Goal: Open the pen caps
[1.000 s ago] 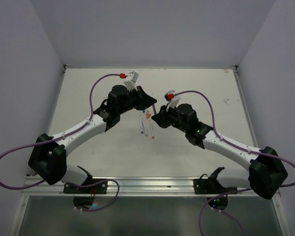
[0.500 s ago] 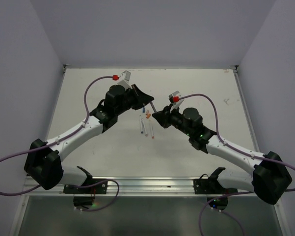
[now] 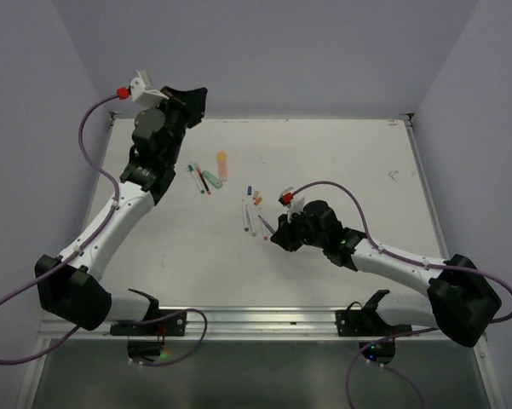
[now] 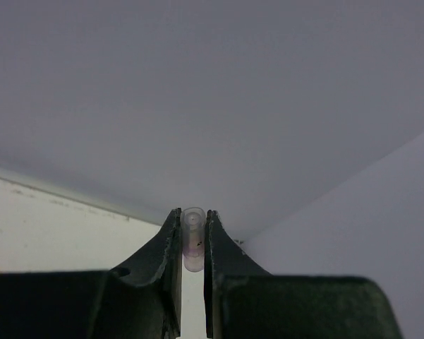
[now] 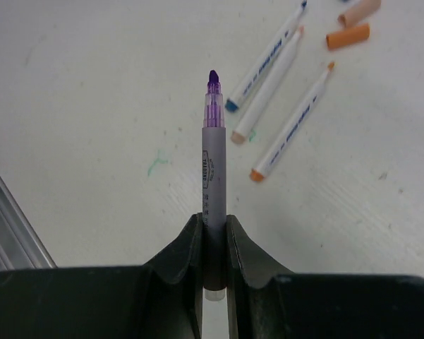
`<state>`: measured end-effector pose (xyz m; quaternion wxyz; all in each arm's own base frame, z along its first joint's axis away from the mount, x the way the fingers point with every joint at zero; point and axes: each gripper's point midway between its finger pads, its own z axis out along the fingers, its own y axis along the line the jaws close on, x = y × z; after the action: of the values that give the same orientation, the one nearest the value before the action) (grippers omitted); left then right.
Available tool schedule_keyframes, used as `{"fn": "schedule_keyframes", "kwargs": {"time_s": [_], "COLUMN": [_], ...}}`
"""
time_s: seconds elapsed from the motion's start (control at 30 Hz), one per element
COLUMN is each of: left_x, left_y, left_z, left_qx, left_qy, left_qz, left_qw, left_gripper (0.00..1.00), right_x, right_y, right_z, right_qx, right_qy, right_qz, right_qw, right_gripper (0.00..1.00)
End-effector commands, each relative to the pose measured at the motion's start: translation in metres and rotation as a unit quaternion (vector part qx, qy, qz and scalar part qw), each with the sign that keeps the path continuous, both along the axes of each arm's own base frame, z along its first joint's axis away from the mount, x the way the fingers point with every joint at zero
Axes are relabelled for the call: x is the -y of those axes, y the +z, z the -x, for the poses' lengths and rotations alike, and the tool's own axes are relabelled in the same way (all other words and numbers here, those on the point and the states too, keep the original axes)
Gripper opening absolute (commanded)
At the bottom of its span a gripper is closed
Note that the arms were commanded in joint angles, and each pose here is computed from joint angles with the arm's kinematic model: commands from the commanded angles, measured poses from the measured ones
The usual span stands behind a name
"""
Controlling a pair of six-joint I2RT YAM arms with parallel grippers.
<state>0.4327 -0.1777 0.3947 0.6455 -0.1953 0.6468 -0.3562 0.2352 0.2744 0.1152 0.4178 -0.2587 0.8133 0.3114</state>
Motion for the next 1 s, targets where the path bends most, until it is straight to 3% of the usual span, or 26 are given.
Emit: {"fn": "schedule_keyframes", "kwargs": {"time_s": [0.0, 0.17, 0.33, 0.47, 0.5, 0.63, 0.77, 0.97], "left_x": [-0.024, -0.012, 0.023, 0.06, 0.067, 0.1, 0.122, 0.146], "left_y": [0.055, 0.043, -0.022, -0.078, -0.108, -0.165, -0.24, -0.293], "left_z": [0.001, -0.006, -0.014, -0.007, -0.004, 0.011, 0.026, 0.036], "left_qx": [0.079, 0.062, -0.025, -0.094, -0.137, -0.206, -0.3, -0.359], "left_qy": [0.06, 0.031, -0.05, -0.109, -0.122, -0.166, -0.207, -0.222], "left_qz": [0.026, 0.01, -0.047, -0.12, -0.142, -0.199, -0.258, -0.314], "left_qw": [0.995, 0.998, 0.997, 0.982, 0.973, 0.943, 0.895, 0.851], "left_gripper": [0.0, 0.0, 0.0, 0.0, 0.0, 0.06, 0.08, 0.12], "right_x": [0.006, 0.011, 0.023, 0.043, 0.048, 0.058, 0.063, 0.062], "right_y": [-0.02, -0.012, -0.003, -0.001, -0.003, -0.009, -0.014, -0.02], "right_z": [0.021, 0.017, 0.004, -0.012, -0.012, -0.015, -0.017, -0.017], "right_qx": [-0.039, -0.035, -0.033, -0.026, -0.034, -0.049, -0.057, -0.062], "right_qy": [0.026, -0.007, -0.082, -0.164, -0.18, -0.224, -0.245, -0.244], "right_qz": [0.03, 0.016, -0.001, 0.009, 0.011, 0.018, 0.019, 0.022], "right_qw": [0.998, 0.999, 0.996, 0.986, 0.983, 0.973, 0.968, 0.968], "right_gripper": [0.0, 0.0, 0.0, 0.0, 0.0, 0.0, 0.0, 0.0]}}
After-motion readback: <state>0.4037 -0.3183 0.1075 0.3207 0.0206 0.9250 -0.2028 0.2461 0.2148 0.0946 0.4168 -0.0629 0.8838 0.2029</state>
